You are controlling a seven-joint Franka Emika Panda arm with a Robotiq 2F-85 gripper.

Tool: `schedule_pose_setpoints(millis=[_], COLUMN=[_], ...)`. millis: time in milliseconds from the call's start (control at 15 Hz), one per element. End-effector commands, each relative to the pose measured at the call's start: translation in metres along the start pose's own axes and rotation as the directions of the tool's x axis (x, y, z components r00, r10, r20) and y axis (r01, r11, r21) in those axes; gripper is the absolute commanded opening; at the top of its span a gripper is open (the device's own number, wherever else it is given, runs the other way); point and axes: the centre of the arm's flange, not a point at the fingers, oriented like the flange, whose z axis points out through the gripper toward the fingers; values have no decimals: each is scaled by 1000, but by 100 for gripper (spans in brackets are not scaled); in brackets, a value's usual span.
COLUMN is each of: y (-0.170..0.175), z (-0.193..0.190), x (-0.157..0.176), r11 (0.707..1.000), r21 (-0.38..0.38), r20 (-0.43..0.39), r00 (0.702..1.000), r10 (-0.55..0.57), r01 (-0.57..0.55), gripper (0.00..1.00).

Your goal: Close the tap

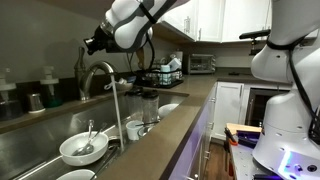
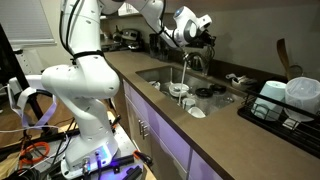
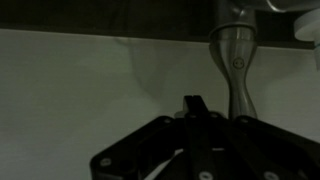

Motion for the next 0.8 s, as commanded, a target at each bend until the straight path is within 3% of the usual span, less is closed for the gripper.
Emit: schedule_pose_setpoints(millis=[0, 733], y=[-3, -20], z=[-19, -14], x=[-1, 18], r11=[999, 995], r21=[-24, 76], r20=[-86, -186], r00=[996, 979], r10=[24, 76], r01=[-26, -63], gripper=[5, 4])
